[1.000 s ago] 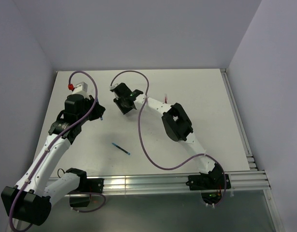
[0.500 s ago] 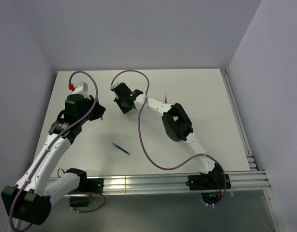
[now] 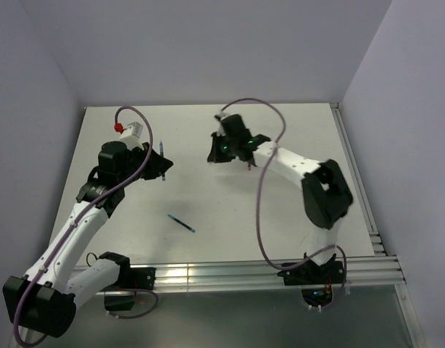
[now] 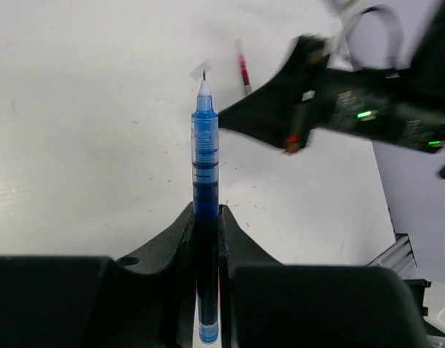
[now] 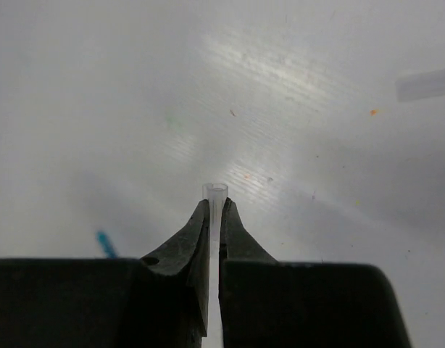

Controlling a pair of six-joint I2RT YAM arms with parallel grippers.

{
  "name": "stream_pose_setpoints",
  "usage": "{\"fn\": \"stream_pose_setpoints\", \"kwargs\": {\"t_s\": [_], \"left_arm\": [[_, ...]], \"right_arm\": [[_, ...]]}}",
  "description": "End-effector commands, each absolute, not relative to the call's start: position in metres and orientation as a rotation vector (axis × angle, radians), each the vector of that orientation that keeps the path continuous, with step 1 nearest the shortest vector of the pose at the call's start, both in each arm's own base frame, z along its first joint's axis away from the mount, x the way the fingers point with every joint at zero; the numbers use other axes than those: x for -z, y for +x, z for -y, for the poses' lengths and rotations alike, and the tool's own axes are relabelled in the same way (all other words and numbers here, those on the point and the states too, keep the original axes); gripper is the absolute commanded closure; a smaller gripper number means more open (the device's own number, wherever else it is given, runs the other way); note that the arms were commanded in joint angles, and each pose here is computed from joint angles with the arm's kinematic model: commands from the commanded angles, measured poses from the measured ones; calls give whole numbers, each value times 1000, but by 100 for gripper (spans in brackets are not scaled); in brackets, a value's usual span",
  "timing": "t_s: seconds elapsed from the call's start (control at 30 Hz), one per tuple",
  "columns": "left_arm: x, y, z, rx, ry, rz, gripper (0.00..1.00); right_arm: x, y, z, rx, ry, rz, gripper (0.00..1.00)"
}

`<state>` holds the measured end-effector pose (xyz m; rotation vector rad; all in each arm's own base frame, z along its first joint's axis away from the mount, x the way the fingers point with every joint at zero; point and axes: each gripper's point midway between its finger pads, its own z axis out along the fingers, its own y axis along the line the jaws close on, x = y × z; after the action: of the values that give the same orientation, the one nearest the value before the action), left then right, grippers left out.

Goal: Insert the pens into the pen caps

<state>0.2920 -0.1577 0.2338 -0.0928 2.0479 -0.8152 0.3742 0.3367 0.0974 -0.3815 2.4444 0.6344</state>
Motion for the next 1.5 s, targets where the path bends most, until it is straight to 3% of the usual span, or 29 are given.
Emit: {"fn": "stream_pose_setpoints", "kwargs": {"t_s": [0.0, 0.17, 0.47, 0.77, 1.47], "left_arm": [[-273, 294, 185, 920, 26, -1931, 100], [-283, 278, 254, 1027, 175, -1922, 100], [-291, 264, 316, 1230, 307, -1843, 100], [-295, 252, 345, 1311, 341, -1752, 100], [-282, 253, 357, 1307, 361, -1790, 100]], "right_arm": [[-220, 381, -334, -1011, -176, -2109, 100], [-292, 371, -282, -1140, -25, -1856, 100], [-343, 330, -236, -1321, 109, -1567, 100], [-347, 323, -235, -1446, 184, -1488, 100], [-352, 327, -231, -1465, 220, -1457, 100]]}}
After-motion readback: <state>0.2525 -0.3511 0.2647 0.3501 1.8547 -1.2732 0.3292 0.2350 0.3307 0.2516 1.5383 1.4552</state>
